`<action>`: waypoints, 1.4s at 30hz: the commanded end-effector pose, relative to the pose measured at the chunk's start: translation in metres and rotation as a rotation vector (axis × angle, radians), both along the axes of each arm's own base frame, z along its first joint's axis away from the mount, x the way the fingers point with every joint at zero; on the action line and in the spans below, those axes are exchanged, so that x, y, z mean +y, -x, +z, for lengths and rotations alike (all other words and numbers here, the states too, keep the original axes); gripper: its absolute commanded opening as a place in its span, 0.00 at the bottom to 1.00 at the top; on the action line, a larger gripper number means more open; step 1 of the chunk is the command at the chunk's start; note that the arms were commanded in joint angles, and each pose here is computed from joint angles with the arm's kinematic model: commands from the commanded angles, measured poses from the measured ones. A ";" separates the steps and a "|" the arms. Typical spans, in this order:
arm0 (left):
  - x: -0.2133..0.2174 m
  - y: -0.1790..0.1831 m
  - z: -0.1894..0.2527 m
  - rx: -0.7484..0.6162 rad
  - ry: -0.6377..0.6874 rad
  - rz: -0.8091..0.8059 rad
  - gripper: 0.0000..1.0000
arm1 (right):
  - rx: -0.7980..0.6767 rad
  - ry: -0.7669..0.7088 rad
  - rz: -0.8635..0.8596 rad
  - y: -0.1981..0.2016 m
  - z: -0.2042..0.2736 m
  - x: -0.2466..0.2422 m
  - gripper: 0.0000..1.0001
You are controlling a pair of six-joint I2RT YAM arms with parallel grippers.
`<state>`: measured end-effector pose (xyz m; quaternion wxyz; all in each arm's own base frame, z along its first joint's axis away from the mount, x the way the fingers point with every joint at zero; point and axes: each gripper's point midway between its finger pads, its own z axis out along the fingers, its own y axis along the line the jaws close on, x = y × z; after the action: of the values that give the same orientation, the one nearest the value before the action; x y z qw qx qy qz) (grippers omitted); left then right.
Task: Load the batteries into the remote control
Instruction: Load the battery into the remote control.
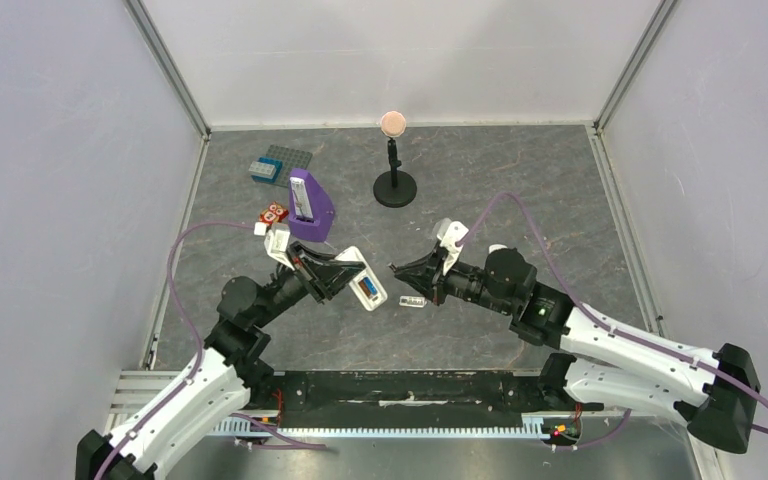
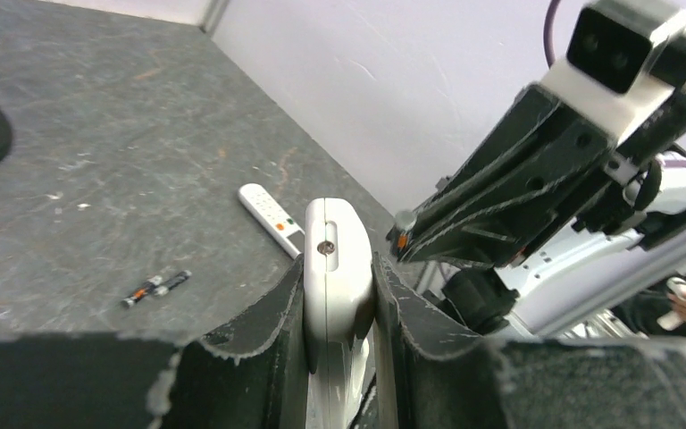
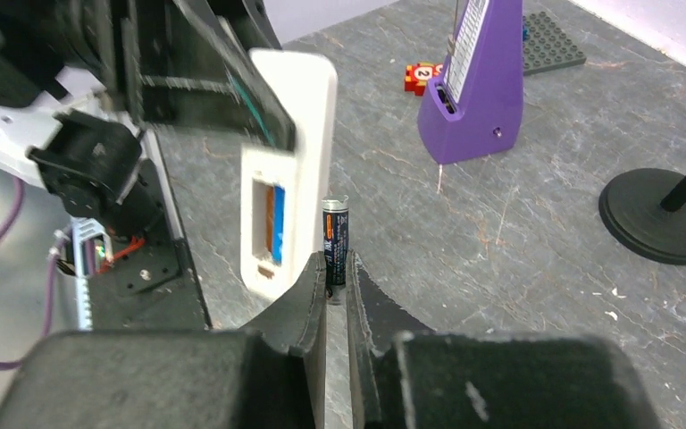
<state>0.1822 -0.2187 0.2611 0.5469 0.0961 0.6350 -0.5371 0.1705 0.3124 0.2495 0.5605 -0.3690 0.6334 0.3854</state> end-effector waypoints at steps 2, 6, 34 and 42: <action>-0.012 0.017 0.043 -0.151 0.168 -0.137 0.02 | 0.111 -0.054 0.002 0.009 0.037 0.000 0.03; -0.014 0.004 0.042 -0.097 0.187 -0.103 0.02 | 0.169 -0.032 -0.011 0.012 0.039 -0.003 0.03; -0.002 -0.023 -0.001 0.306 0.387 0.027 0.02 | 0.481 0.300 -0.107 0.011 0.004 0.036 0.03; -0.005 -0.017 -0.008 0.305 0.359 -0.006 0.02 | 0.481 0.330 -0.125 0.007 0.000 0.039 0.04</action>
<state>0.2056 -0.2230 0.2397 0.4512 -0.0949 0.6240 -0.6308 0.1593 0.3458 0.2323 0.3324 -0.3109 0.8320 0.3172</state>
